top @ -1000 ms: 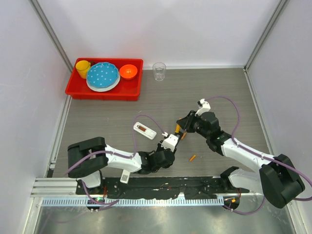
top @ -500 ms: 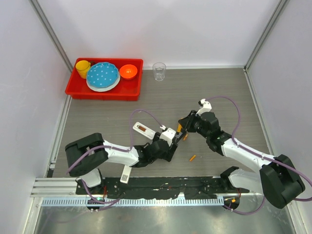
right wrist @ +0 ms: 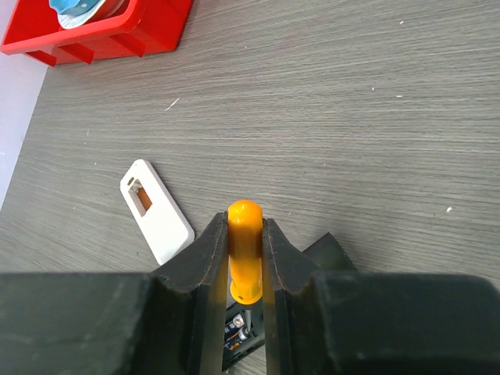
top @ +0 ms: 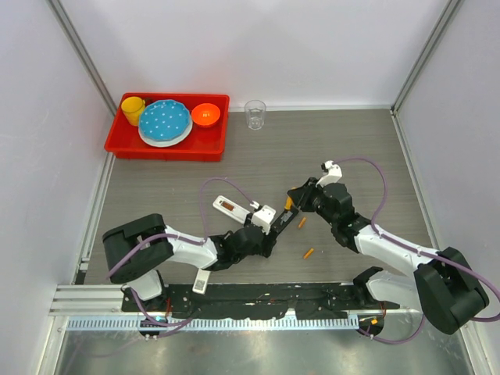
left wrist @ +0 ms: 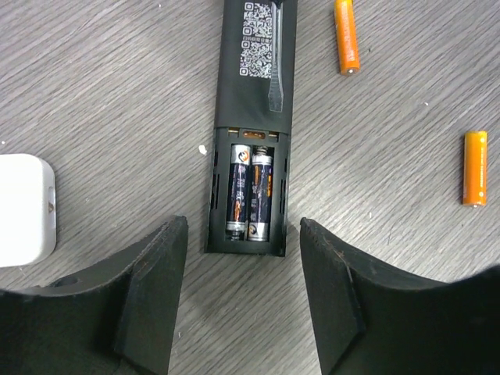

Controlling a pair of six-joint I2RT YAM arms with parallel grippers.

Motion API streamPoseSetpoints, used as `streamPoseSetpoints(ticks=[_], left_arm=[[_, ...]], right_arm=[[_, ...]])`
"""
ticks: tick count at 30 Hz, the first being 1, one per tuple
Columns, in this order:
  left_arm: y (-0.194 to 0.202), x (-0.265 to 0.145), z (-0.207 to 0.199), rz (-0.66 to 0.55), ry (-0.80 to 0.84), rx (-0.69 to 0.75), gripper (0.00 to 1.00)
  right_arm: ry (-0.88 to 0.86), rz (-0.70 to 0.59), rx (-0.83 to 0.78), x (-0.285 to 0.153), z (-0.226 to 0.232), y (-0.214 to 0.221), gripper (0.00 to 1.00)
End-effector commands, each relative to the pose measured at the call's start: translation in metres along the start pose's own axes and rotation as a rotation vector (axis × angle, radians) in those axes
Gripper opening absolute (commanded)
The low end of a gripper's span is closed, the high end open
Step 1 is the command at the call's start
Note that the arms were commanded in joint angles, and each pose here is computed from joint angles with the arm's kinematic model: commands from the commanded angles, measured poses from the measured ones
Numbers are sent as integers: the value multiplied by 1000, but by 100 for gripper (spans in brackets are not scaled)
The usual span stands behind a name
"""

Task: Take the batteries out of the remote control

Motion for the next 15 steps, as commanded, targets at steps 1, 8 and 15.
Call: streamPoseSetpoints(ticks=[1, 8, 15], left_arm=[[51, -1, 14, 187, -24, 50, 60], [58, -1, 12, 204, -5, 39, 49], [56, -8, 14, 202, -11, 24, 46]], right_arm=[[-59, -97, 3, 2, 14, -20, 1], [-82, -83, -9, 5, 15, -12, 1], [-77, -67, -21, 9, 17, -4, 1]])
Point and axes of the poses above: each gripper's point midway between its finger pads, its own x axis out along the fingers, its own z axis along the line the jaws close on, y = z × x, the point moved 4 cm from there along -x, back along the fingers, and after that the axes turned 1 degree about -x, right-handed, at the moved point
